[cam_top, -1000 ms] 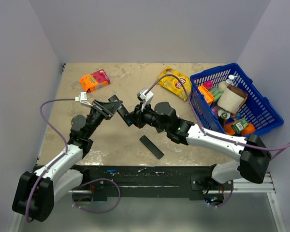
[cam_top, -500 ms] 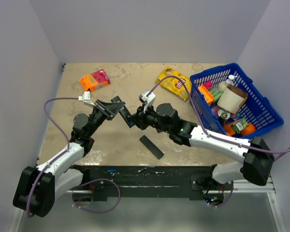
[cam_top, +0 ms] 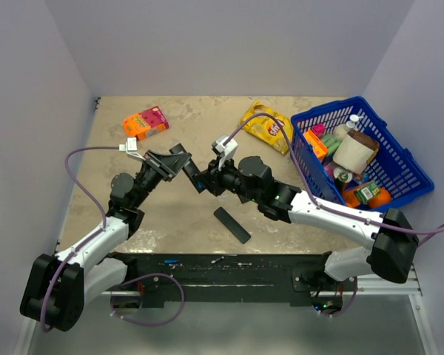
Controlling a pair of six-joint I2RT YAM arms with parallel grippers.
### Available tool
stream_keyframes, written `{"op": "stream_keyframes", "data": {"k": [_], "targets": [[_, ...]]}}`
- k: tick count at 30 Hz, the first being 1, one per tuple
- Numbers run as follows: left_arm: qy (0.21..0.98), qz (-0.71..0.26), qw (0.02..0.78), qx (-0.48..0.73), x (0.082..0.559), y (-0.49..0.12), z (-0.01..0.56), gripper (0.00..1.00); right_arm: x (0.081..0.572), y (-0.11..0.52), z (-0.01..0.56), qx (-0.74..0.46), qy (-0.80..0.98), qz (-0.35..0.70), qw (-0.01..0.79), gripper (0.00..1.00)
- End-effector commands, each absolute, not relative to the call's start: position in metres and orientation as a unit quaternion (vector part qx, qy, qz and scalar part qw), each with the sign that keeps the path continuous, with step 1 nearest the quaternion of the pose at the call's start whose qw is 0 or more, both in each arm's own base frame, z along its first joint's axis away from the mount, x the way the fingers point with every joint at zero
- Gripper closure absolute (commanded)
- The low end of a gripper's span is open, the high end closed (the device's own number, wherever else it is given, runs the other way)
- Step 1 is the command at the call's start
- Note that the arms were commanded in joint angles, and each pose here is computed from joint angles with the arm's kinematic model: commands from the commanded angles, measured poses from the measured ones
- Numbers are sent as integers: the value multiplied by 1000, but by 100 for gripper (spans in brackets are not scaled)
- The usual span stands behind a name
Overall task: Load the batteries into the remote control
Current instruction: Load the battery into the remote control.
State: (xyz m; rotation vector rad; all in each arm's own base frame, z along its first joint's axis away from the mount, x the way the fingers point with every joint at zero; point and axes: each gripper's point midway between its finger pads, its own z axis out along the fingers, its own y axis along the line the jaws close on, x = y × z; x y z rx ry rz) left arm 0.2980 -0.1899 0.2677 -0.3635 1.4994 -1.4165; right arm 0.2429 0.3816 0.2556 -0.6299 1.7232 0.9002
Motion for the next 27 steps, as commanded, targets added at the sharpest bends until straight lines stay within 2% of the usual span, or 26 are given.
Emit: {"op": "stream_keyframes", "data": {"k": [1, 13, 17, 27], "targets": [[576, -609, 535, -108, 292, -193, 314, 100, 255, 383, 284, -251, 692, 375, 564, 100], [570, -608, 542, -110, 297, -192, 320, 100, 252, 376, 244, -280, 723, 339, 533, 100], [573, -610, 537, -103, 298, -196, 316, 100, 251, 373, 240, -291, 731, 325, 525, 90], [568, -625, 529, -87, 297, -202, 314, 100, 253, 381, 249, -301, 730, 325, 520, 78]]}}
